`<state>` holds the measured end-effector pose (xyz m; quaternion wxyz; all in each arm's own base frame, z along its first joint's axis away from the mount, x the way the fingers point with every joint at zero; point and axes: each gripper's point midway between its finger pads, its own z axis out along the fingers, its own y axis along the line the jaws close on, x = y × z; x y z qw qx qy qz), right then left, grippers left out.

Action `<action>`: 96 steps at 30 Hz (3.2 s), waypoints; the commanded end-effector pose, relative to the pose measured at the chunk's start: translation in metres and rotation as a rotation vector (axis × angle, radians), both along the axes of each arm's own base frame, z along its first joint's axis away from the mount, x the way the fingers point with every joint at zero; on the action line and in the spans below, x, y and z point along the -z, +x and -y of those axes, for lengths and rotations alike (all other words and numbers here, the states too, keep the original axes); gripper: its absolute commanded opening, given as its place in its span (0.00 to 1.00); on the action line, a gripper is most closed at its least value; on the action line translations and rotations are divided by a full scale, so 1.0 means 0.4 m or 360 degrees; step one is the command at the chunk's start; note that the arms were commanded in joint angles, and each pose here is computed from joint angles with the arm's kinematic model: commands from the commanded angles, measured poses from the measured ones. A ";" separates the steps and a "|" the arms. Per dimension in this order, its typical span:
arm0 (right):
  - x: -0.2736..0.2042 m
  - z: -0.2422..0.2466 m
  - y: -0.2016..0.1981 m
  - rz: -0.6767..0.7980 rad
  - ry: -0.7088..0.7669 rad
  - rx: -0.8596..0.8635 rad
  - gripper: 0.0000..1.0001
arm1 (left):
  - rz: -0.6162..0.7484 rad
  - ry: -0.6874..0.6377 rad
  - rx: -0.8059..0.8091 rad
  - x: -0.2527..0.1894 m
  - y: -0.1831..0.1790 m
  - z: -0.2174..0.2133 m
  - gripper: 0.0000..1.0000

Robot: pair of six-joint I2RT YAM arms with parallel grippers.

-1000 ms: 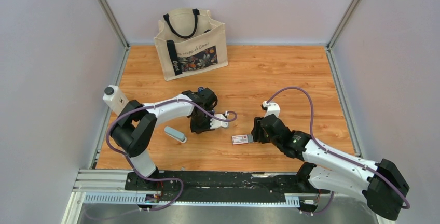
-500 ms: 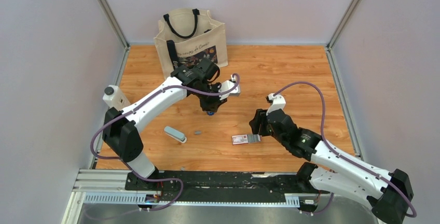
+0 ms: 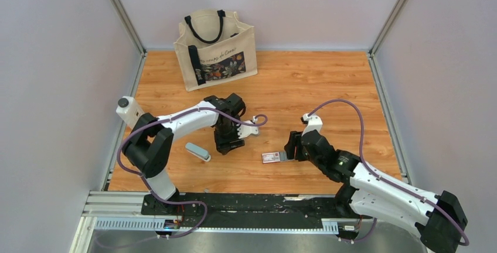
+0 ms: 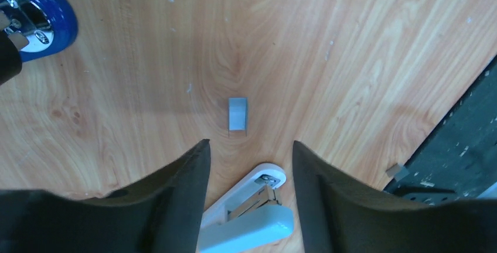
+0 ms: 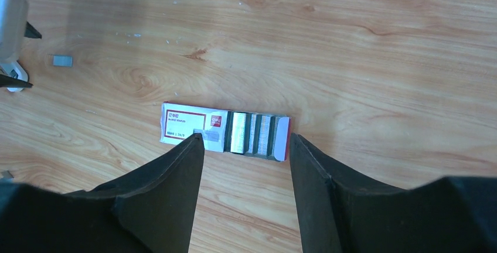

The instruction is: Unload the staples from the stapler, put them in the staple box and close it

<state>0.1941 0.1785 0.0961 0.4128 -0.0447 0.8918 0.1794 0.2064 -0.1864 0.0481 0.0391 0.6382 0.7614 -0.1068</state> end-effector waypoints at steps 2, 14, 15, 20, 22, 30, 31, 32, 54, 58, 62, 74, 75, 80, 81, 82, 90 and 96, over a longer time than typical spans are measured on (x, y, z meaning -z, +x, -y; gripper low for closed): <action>-0.019 -0.019 0.018 0.0051 0.0078 0.0012 0.59 | 0.0090 -0.0024 -0.0014 0.011 0.057 0.046 0.82; -0.016 -0.019 0.018 0.0053 0.0080 0.0012 0.57 | 0.0161 0.0098 0.0026 0.051 0.069 0.045 0.74; -0.017 -0.020 0.018 0.0053 0.0082 0.0011 0.57 | 0.0158 0.0108 0.0031 0.056 0.068 0.042 0.73; -0.020 -0.020 0.018 0.0055 0.0084 0.0010 0.57 | 0.0121 0.0177 0.0065 0.081 0.057 0.024 0.70; -0.021 -0.018 0.018 0.0056 0.0083 0.0015 0.56 | 0.0116 0.0199 0.0073 0.089 0.054 0.016 0.69; -0.023 -0.020 0.019 0.0057 0.0091 0.0015 0.54 | 0.0084 0.0206 0.0100 0.100 0.045 0.015 0.55; -0.023 -0.020 0.019 0.0058 0.0090 0.0017 0.54 | 0.0079 0.0204 0.0105 0.102 0.042 0.016 0.53; -0.023 -0.019 0.019 0.0059 0.0088 0.0016 0.54 | 0.0073 0.0200 0.0106 0.101 0.037 0.017 0.51; -0.063 -0.033 0.034 0.0102 0.0087 -0.0009 0.54 | 0.0043 0.0046 0.0080 -0.033 0.009 0.053 0.15; -0.077 -0.034 0.035 0.0115 0.0088 -0.0016 0.54 | 0.0114 -0.0097 0.0066 -0.135 0.029 0.095 0.13; -0.110 -0.044 0.040 0.0161 0.0115 -0.0045 0.54 | 0.0087 -0.0391 0.0063 -0.295 0.015 0.169 0.14; -0.470 -0.142 0.010 0.0563 0.0594 -0.0402 0.60 | -0.0608 -0.1728 -0.0117 -0.800 -0.026 0.351 0.15; -0.516 -0.151 -0.003 0.0602 0.0646 -0.0464 0.61 | -0.0667 -0.1783 -0.0126 -0.816 -0.023 0.351 0.16; -0.631 -0.182 -0.028 0.0694 0.0815 -0.0588 0.60 | -0.0950 -0.2046 -0.0131 -0.892 -0.046 0.365 0.18; -0.652 -0.189 -0.035 0.0708 0.0846 -0.0620 0.60 | -0.0998 -0.2063 -0.0135 -0.888 -0.052 0.363 0.18; -0.670 -0.194 -0.037 0.0726 0.0884 -0.0632 0.60 | -0.1026 -0.2087 -0.0124 -0.896 -0.053 0.364 0.18; -0.723 -0.204 -0.058 0.0757 0.1007 -0.0689 0.59 | -0.1010 -0.2140 -0.0076 -0.916 -0.076 0.350 0.19; -0.742 -0.195 -0.068 0.0774 0.1105 -0.0690 0.58 | -0.1007 -0.2133 -0.0049 -0.908 -0.089 0.340 0.19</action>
